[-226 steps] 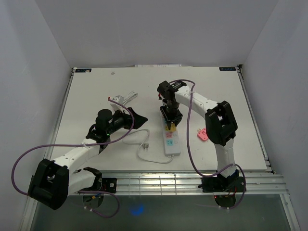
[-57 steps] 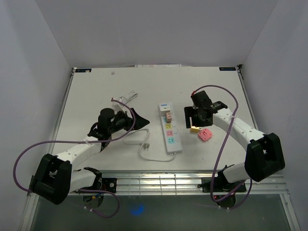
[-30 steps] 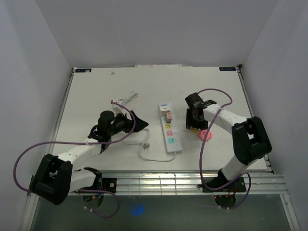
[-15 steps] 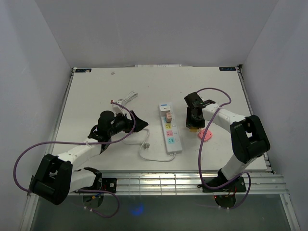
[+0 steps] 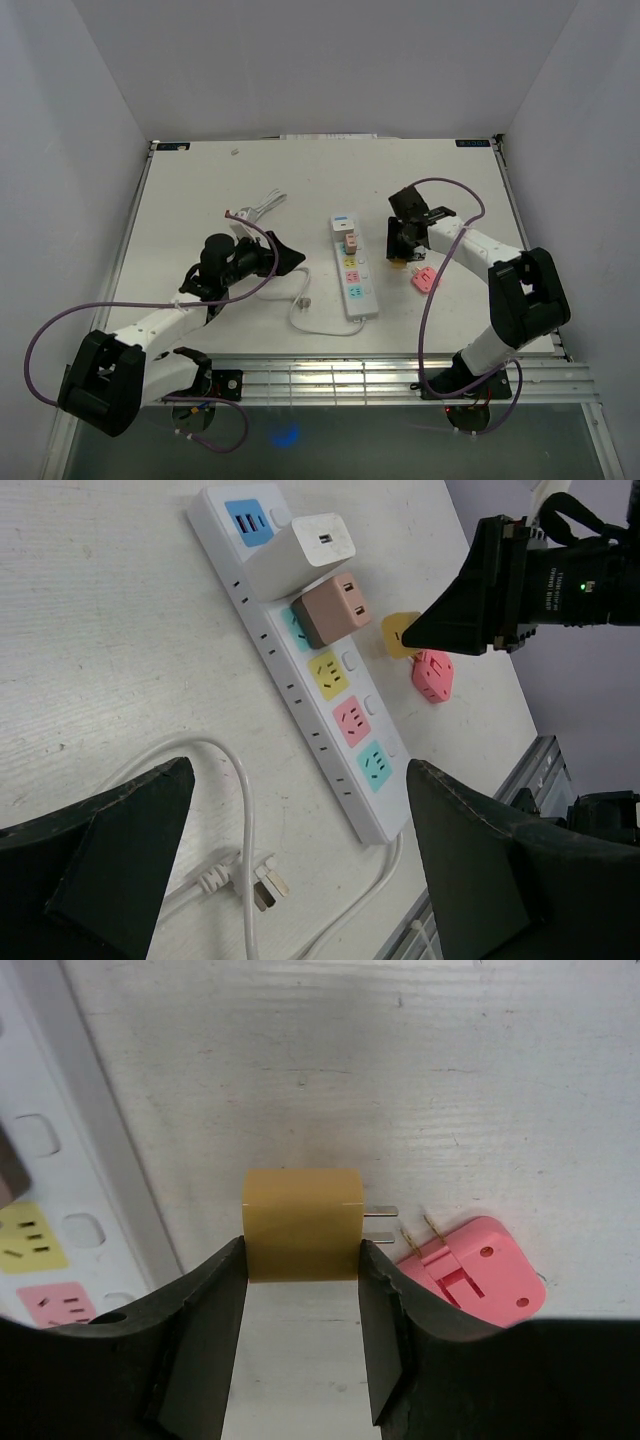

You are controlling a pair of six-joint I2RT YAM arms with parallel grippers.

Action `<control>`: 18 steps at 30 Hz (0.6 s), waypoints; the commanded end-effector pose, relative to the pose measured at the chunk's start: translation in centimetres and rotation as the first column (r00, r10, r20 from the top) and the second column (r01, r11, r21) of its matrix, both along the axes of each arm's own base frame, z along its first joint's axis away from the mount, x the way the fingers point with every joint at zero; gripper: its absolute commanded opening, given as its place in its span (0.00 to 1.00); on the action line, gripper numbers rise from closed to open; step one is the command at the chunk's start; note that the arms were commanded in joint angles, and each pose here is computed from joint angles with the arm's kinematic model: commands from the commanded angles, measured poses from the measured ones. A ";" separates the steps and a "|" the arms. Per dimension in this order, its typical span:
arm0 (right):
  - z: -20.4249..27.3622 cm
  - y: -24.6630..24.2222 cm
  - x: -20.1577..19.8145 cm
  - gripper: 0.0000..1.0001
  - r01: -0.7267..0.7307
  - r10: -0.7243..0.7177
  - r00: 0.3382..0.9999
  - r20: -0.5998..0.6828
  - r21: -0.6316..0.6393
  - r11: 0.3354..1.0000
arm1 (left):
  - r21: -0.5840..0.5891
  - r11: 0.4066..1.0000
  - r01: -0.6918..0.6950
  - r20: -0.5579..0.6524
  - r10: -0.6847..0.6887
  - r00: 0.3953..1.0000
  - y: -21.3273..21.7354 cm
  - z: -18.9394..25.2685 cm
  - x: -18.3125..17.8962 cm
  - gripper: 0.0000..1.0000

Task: Insert the plug
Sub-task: Pick up the plug from the center of the board.

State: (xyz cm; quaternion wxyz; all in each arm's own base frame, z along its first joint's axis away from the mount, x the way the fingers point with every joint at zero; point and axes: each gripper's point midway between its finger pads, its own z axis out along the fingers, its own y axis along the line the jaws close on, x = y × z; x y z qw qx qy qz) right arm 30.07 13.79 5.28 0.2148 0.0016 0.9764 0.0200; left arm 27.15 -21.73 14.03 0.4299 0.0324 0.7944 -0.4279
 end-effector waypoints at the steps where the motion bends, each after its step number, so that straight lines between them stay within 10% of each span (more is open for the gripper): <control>1: 3.4 1.6 1.0 0.24 -0.070 0.059 0.992 0.109 0.102 0.992 | -0.003 0.999 -0.045 0.057 0.045 0.997 0.7 1.2 0.5 0.98; 18: 9.4 7.6 0.8 0.19 -0.341 0.259 0.933 0.251 0.378 0.861 | -0.092 0.995 0.026 0.195 -0.008 0.981 -0.3 4.5 0.1 0.98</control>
